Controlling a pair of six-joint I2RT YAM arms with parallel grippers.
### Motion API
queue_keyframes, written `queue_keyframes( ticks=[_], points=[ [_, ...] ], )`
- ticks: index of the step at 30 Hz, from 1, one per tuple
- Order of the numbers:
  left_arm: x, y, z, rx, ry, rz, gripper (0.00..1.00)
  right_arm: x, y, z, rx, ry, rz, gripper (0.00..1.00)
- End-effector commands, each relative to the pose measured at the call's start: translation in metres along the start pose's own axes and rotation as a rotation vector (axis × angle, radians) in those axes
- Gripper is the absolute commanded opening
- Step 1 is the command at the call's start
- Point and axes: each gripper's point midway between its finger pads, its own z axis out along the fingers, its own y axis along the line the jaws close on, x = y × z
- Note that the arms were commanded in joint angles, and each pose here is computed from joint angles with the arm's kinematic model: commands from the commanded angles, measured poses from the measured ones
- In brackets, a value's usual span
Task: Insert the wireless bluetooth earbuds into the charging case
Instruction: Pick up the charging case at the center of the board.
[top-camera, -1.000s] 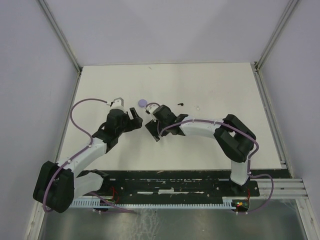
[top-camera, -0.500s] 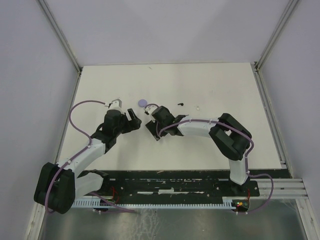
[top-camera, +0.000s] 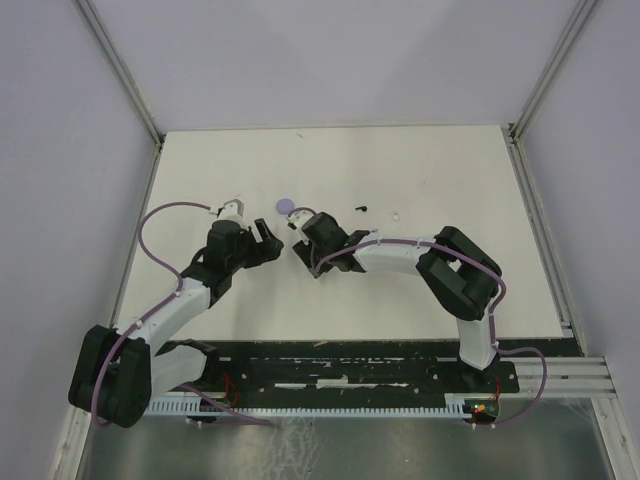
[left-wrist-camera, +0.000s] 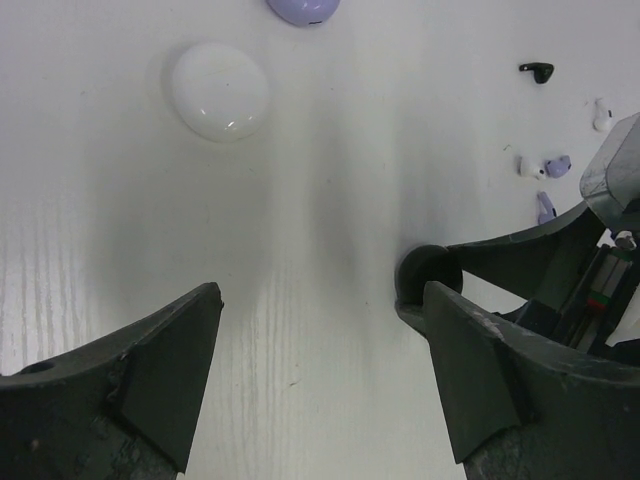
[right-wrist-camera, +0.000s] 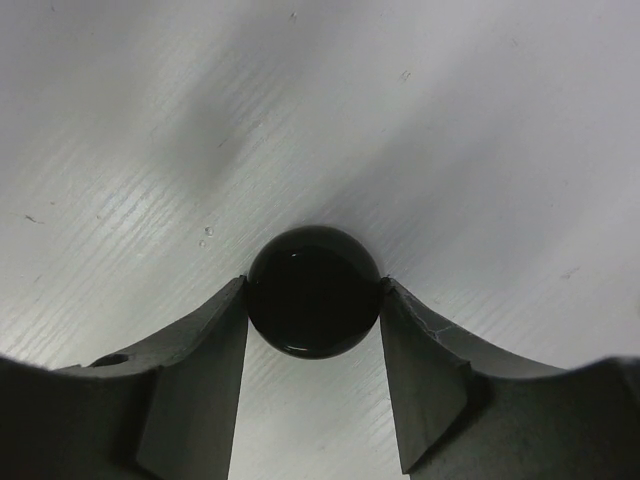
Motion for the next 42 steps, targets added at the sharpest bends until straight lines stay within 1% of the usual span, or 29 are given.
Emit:
queue_keyframes(
  ticks=[1,6,11,18,29,32,34,41,42],
  points=[
    [-0.003,-0.019,0.000,0.115,-0.025,-0.032,0.88,-0.015,-0.004,-0.010,0.028,-0.065,0.008,0.52],
    [0.006,-0.044,0.000,0.294,-0.031,-0.067,0.87,-0.043,-0.007,-0.043,-0.012,-0.203,0.058,0.49],
    [0.012,-0.067,-0.001,0.452,-0.021,-0.126,0.84,-0.057,-0.009,-0.069,-0.095,-0.265,0.095,0.48],
    [0.013,-0.094,-0.005,0.624,-0.002,-0.177,0.80,-0.062,-0.004,-0.090,-0.154,-0.319,0.074,0.49],
    [0.009,-0.108,-0.010,0.722,0.002,-0.221,0.79,-0.062,0.007,-0.096,-0.228,-0.317,0.046,0.49],
    [0.012,-0.112,-0.012,0.753,0.014,-0.225,0.77,-0.065,0.011,-0.097,-0.248,-0.326,0.046,0.49],
    [0.015,-0.115,-0.015,0.778,0.022,-0.229,0.72,-0.068,0.013,-0.097,-0.260,-0.332,0.045,0.49],
    [0.024,-0.117,-0.016,0.813,0.050,-0.241,0.70,-0.071,0.017,-0.100,-0.285,-0.345,0.046,0.49],
    [0.025,-0.117,-0.016,0.815,0.054,-0.242,0.68,-0.071,0.018,-0.101,-0.287,-0.346,0.045,0.49]
  ],
)
